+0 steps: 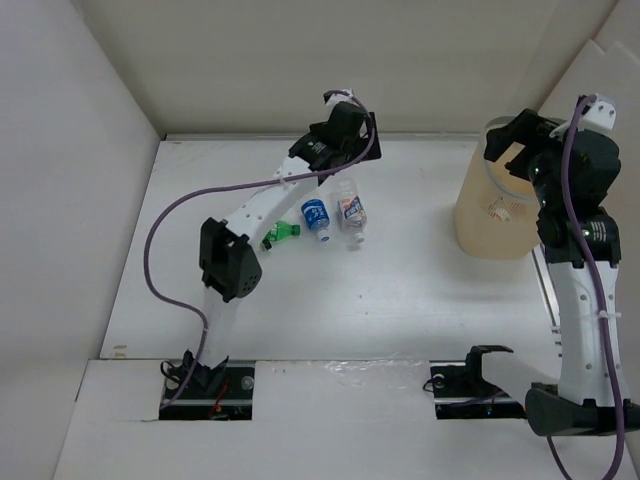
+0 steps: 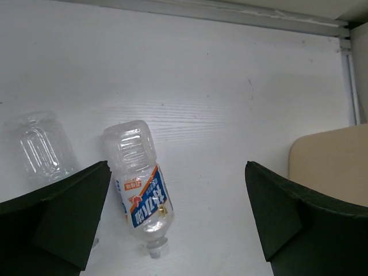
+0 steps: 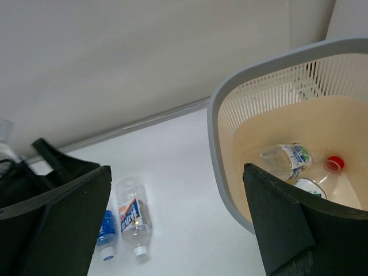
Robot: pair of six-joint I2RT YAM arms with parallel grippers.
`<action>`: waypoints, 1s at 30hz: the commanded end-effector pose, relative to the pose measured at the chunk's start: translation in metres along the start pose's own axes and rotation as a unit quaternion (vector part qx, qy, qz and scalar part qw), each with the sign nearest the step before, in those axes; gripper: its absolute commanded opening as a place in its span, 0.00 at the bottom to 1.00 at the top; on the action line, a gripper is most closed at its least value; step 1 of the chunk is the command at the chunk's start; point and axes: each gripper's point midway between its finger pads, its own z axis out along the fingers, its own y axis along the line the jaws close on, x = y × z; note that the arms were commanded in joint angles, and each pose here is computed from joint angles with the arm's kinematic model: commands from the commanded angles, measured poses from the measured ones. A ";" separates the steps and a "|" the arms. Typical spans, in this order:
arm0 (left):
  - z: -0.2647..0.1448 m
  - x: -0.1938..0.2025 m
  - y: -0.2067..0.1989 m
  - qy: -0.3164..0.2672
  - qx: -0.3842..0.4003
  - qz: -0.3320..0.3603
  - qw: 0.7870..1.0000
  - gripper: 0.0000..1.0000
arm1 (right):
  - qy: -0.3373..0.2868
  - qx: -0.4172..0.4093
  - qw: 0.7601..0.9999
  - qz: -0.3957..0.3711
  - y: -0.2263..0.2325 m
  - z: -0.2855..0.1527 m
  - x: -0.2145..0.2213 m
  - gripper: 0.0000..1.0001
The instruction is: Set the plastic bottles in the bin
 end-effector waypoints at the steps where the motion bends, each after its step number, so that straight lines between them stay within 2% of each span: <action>1: 0.014 0.016 0.001 0.043 -0.003 -0.017 0.999 1.00 | -0.028 -0.025 0.999 -0.004 0.010 -0.018 -0.011 1.00; 3: 0.034 0.039 0.006 0.066 -0.021 -0.034 0.997 1.00 | -0.032 -0.037 0.999 -0.009 0.014 -0.025 -0.012 1.00; 7: 0.061 0.056 0.024 0.088 -0.034 -0.054 0.994 1.00 | -0.043 -0.054 0.998 -0.014 0.019 -0.040 -0.016 1.00; 12: 0.077 0.074 0.027 0.100 -0.039 -0.064 0.992 1.00 | -0.047 -0.061 0.997 -0.014 0.021 -0.046 -0.015 1.00; 20: 0.104 0.141 0.058 0.152 -0.084 -0.073 0.982 1.00 | -0.035 -0.079 0.996 -0.015 0.028 -0.042 -0.005 1.00; 23: 0.113 0.150 0.059 0.160 -0.084 -0.072 0.981 0.99 | -0.034 -0.085 0.996 -0.015 0.029 -0.041 -0.002 1.00; 26: 0.126 0.160 0.061 0.164 -0.087 -0.071 0.980 0.92 | -0.030 -0.094 0.995 -0.016 0.033 -0.038 0.003 1.00; 27: 0.130 0.168 0.066 0.172 -0.093 -0.062 0.979 0.85 | -0.021 -0.103 0.994 -0.016 0.037 -0.037 0.010 1.00; 28: 0.133 0.166 0.060 0.170 -0.082 -0.065 0.980 0.69 | -0.021 -0.104 0.994 -0.016 0.037 -0.037 0.010 1.00; 30: 0.134 0.164 0.056 0.170 -0.075 -0.068 0.980 0.48 | -0.020 -0.121 0.992 -0.017 0.045 -0.041 0.013 1.00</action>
